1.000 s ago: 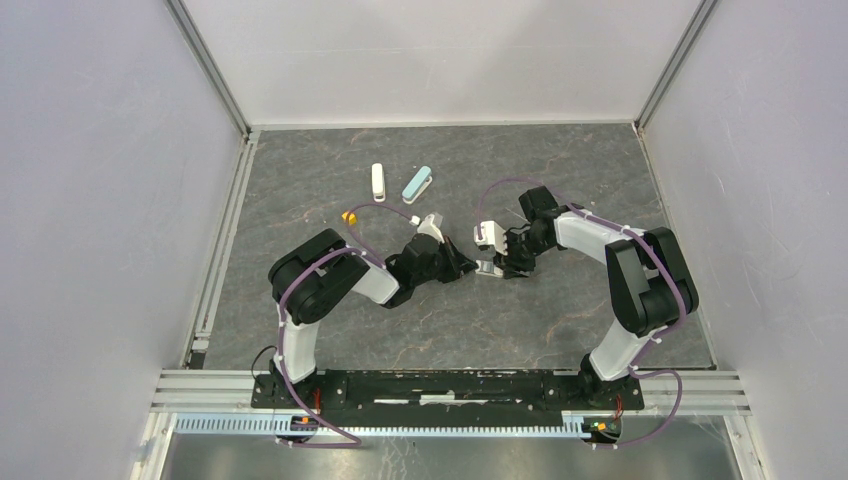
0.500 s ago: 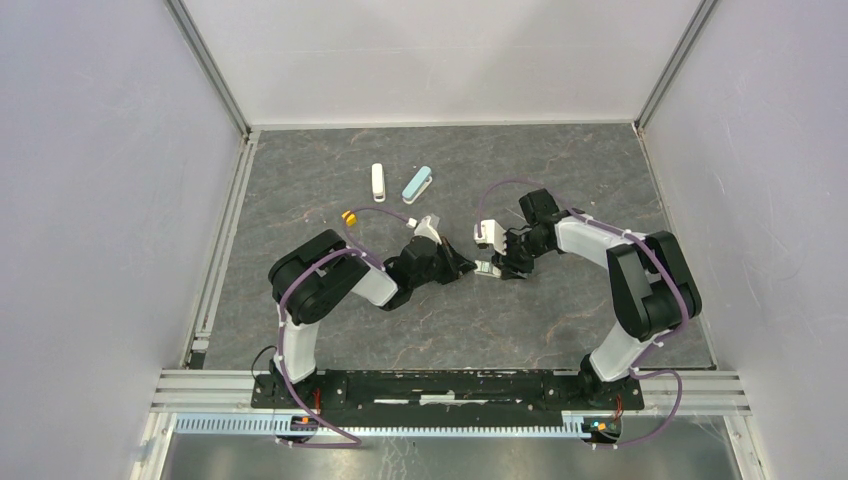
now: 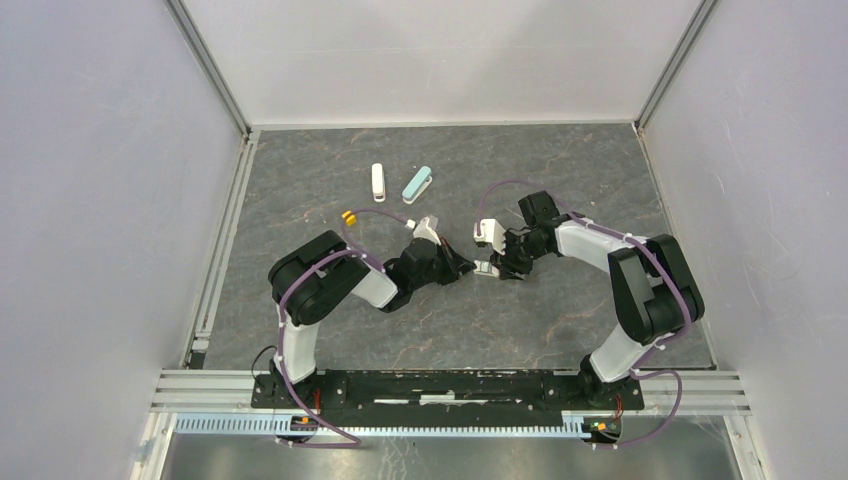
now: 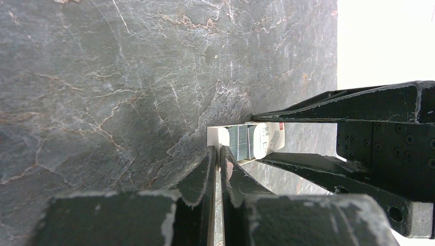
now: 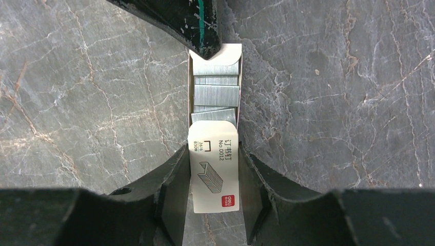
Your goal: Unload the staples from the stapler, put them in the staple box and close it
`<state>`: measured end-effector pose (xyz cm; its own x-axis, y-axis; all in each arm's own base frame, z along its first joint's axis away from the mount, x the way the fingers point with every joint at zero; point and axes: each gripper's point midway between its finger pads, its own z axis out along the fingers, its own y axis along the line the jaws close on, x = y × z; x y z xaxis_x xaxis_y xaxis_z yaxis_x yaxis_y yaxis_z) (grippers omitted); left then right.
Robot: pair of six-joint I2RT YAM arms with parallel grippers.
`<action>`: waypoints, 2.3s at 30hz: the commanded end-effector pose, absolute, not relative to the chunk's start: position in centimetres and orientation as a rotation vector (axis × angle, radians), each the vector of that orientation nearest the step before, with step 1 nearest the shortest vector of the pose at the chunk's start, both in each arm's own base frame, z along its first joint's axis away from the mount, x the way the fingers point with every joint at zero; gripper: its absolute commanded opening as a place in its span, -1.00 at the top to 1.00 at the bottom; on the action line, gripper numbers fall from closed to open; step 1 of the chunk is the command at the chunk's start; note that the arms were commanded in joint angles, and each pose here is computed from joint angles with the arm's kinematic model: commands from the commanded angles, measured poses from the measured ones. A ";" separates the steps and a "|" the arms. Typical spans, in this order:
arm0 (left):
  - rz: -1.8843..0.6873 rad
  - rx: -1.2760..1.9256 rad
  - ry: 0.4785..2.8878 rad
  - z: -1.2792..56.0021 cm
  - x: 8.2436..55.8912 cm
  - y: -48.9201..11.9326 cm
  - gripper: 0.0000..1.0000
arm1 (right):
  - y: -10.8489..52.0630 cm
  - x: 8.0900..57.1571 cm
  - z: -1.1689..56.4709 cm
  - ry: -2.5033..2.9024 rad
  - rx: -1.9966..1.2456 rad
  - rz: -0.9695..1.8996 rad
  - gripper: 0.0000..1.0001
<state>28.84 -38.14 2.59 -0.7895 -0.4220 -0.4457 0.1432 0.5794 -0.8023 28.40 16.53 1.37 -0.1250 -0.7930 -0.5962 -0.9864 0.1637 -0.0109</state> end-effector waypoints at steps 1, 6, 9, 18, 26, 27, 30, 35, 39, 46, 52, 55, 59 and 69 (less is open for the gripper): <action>-1.169 -0.258 2.201 2.5 28.2 -38.1 0.82 | 16.3 26.0 -0.7 2.055 -1.689 0.586 0.13; -1.179 -0.256 2.197 2.6 28.0 -38.3 0.82 | 16.4 26.1 -0.6 2.048 -1.690 0.577 0.13; -1.174 -0.258 2.197 2.5 28.0 -38.1 0.82 | 16.3 26.3 -0.5 2.045 -1.700 0.564 0.09; -1.156 -0.260 2.200 2.1 27.9 -37.7 0.81 | 16.3 27.6 1.6 1.998 -1.702 0.512 -0.21; -1.157 -0.251 2.192 2.5 27.9 -37.7 0.80 | 16.0 28.8 5.3 1.973 -1.540 0.583 -0.25; -1.159 -0.249 2.189 2.6 28.0 -37.8 0.80 | 15.8 28.9 5.6 1.973 -1.512 0.596 -0.23; -1.166 -0.244 2.183 2.9 28.0 -37.9 0.80 | 15.0 28.8 6.3 2.000 -1.400 0.627 -0.15; -1.169 -0.239 2.180 3.1 28.1 -38.1 0.79 | 12.1 30.5 6.5 2.153 -1.013 0.534 0.22; -1.170 -0.240 2.178 3.1 28.2 -38.1 0.79 | 10.2 30.1 5.0 2.265 -0.770 0.455 0.58; -1.174 -0.241 2.178 3.1 28.1 -38.2 0.80 | 9.3 28.8 2.8 2.398 -0.504 0.443 0.84; -1.189 -0.237 2.175 3.4 28.2 -38.6 0.80 | 10.6 28.2 1.9 2.440 -0.425 0.558 0.94; -1.192 -0.236 2.173 3.5 28.2 -38.7 0.80 | 11.6 28.1 1.8 2.444 -0.435 0.602 0.95; -1.200 -0.230 2.177 3.5 28.1 -39.0 0.80 | 12.5 28.3 1.6 2.443 -0.470 0.606 0.96; -1.223 -0.218 2.177 3.6 27.9 -39.9 0.80 | 14.3 27.9 1.1 2.470 -0.503 0.645 0.97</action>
<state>28.03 -38.78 2.69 -0.7849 -0.4251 -0.4508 0.1432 0.5834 -0.7995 28.20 13.75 1.52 -0.7687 -0.2069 -0.6053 -0.4749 0.8184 0.3234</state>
